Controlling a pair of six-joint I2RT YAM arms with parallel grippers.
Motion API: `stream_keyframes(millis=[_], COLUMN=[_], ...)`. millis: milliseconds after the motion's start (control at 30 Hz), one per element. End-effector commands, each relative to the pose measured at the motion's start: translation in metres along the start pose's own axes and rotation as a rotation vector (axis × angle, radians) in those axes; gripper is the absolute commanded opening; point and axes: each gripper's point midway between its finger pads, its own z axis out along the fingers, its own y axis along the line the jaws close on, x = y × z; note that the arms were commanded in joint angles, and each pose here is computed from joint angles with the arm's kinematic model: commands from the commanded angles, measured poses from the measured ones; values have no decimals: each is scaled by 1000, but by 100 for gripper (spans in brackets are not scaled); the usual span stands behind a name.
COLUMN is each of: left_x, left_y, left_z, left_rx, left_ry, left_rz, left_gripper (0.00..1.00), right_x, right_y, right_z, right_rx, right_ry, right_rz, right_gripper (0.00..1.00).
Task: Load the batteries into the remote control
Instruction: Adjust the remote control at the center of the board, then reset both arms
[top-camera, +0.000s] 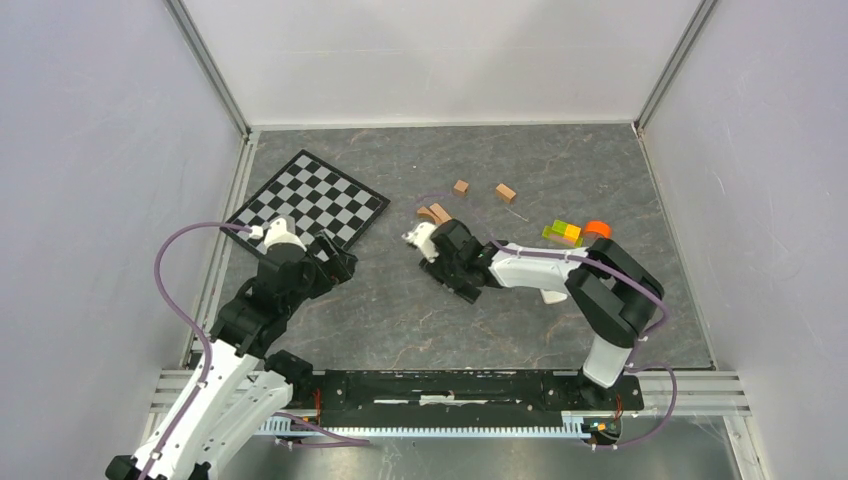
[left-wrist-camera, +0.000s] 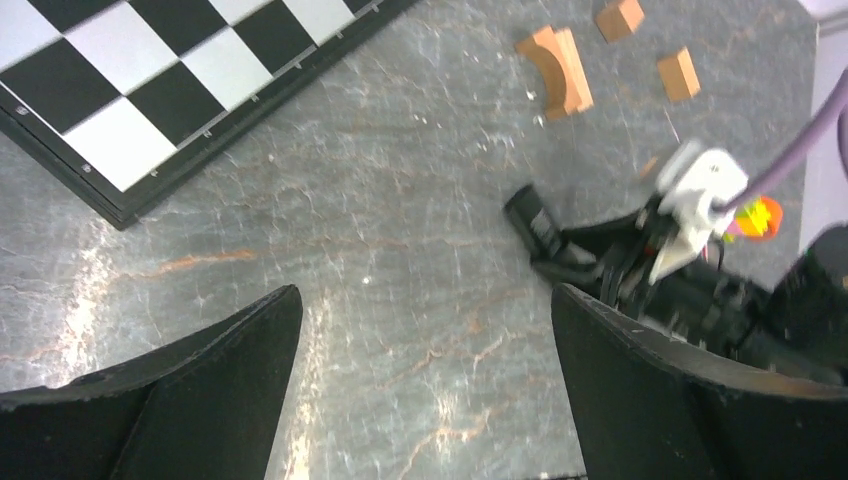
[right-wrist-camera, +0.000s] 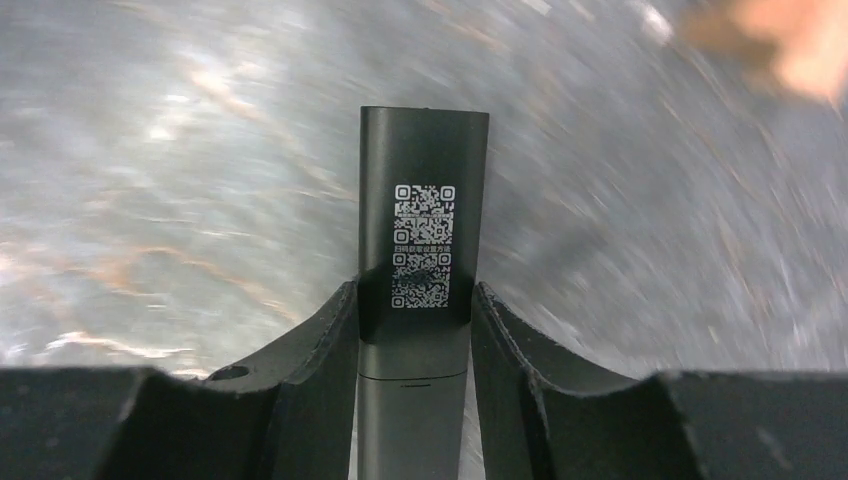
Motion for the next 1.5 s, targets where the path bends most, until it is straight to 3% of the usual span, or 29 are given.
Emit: stream_keyframes(millis=[0,200,400,600,733,900,1000,1267,1467], left_x=[6,18,17,14,1,-23,-41,-85,-109], left_y=[-10,-23,-26,-27,-27,-29,-28,-31,-8], left_z=[-20,-27,-28,-31,-38,-67,-93,-160,-203], left_rx=[67,143,150,147,135,135,122,165,108], left_ry=[80,141,147,144,106,54,11,-153,-281], left_rz=[78,49,33,39,52,139,182,204,184], left_gripper=[100,100,100,100,100,100,100,100,100], right_x=[27,87,110,98,72,69,79,106,119], right_y=[-72,-94,-90,-94,-100,-112,-122,-128,-125], right_z=[-28,-54,-57,-72,-103,-173,-233,-409,-500], right_rx=[358,496,479,488,494,614,758,1036,1148], right_ry=[-10,61,68,-11,-134,-273,-383,-689,-840], right_rz=[314,563,629,702,705,732,771,891,974], right_gripper=[29,31,38,71,83,87,98,98,98])
